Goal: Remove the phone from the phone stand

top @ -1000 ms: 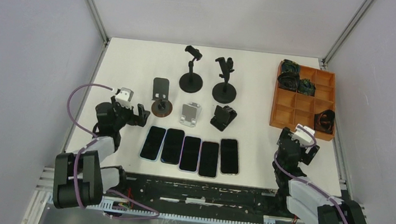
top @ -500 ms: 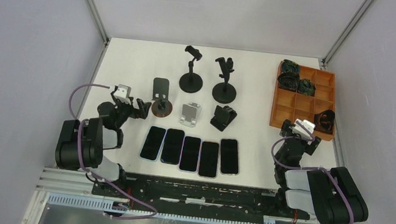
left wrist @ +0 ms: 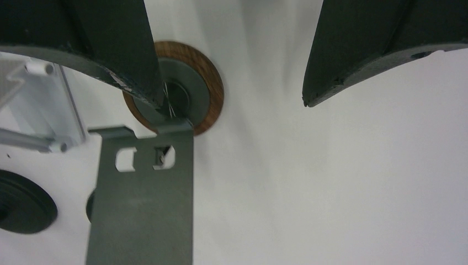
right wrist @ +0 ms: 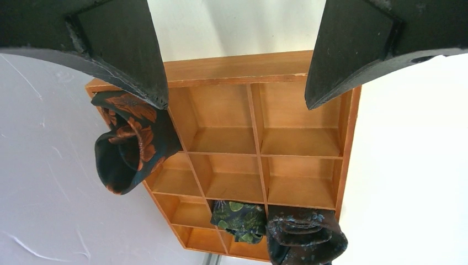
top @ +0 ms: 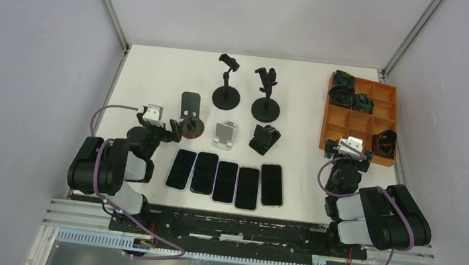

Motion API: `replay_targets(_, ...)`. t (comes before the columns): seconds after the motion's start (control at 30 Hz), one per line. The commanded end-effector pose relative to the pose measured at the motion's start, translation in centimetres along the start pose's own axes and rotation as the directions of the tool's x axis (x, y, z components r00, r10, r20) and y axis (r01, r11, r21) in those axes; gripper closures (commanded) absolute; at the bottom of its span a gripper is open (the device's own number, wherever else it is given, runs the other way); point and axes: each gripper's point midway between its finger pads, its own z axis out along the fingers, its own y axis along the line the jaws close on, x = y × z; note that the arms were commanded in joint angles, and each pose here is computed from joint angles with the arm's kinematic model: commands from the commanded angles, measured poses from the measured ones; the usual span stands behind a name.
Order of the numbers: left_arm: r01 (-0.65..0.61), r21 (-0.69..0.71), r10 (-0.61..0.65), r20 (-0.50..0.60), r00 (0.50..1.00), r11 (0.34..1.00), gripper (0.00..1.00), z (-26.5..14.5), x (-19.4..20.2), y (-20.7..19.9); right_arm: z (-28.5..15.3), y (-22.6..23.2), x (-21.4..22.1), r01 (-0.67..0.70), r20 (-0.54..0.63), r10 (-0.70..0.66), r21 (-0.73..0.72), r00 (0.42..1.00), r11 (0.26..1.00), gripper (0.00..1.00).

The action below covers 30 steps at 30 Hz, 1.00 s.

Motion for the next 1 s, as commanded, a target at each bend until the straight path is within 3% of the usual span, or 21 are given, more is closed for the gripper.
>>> replay_targets(0.0, -0.031, -0.078, 0.031, -0.004, 1.000, 0.996, 0.00, 0.90, -0.65, 1.58, -2.30, -0.60, 2.60, 0.010, -0.046, -0.012, -0.050, 0.999, 0.999, 0.02)
replay_targets(0.97, -0.033, -0.078, 0.033, -0.001, 0.999, 0.996, 0.00, 0.89, -0.71, 1.37, -2.28, -0.67, 2.63, 0.009, -0.047, -0.011, -0.051, 0.999, 0.999, 0.02)
